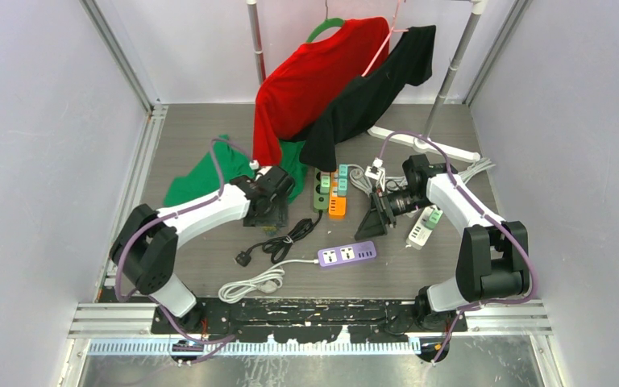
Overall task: Pull the plug off the socket
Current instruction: Place the plug at the center of the board, then pick up the socket from the center of the board.
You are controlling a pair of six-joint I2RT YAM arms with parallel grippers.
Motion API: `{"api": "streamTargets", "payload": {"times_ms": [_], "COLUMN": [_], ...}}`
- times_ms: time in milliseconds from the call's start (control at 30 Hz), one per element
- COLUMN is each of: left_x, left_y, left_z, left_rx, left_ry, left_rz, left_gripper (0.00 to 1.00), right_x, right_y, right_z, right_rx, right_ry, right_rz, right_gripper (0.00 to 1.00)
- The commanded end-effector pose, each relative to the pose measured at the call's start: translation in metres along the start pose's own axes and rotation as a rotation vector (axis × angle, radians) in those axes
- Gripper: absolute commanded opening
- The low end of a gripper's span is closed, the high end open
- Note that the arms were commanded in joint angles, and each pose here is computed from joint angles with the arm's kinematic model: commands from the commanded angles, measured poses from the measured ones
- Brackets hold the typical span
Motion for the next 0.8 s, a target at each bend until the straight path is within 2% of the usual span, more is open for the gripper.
{"api": "streamTargets", "payload": {"times_ms": [0,133,200,300,433,600,667,767], "left_x": [0.018,0.023,0.026,0.029,0.03,0.023,0.019,0.012], "left_y": [-0.038,-0.068,-0.092,-0.137,-0.194,-0.223,-0.22,-0.205], "left_z": [-0.006,-0.011,-0.016,-0.022,-0.018,0.011,0.023,0.033], "left_rx": [-0.117,-0.271,-0.414,-0.671,-0.941,-0.982,-0.951,-0.894], "left_ry": [-0.005,0.024,0.057,0.134,0.271,0.431,0.47,0.511], "left_rz": [-0.059,-0.098,-0.139,-0.242,-0.436,-0.663,-0.719,-0.74], "left_gripper": [0.7,0.72,0.74,0.79,0.93,0.96,0.97,0.98], "right_x": [0.014,0.014,0.013,0.011,0.007,0.007,0.003,-0.002], "right_y": [-0.011,-0.023,-0.033,-0.049,-0.071,-0.108,-0.124,-0.144], "right_z": [0.014,0.02,0.022,0.026,0.024,0.004,-0.004,-0.014], "right_rx": [-0.003,-0.038,-0.081,-0.166,-0.314,-0.666,-0.812,-0.948], "right_ry": [-0.111,-0.176,-0.205,-0.243,-0.275,-0.172,-0.079,0.045], "right_rz": [-0.033,-0.039,-0.057,-0.1,-0.145,-0.194,-0.211,-0.252], "right_gripper": [0.81,0.81,0.82,0.86,0.91,0.95,0.98,0.98]}}
Point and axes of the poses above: each gripper's point midway between its finger pads, its own y axis out along the fingers, its own z axis along the line the jaws close on, x = y × z, the point moved 6 cm from there along -y, back along the fingers, and after that the axes turned 7 degrees about -y, right-handed, at the moved point
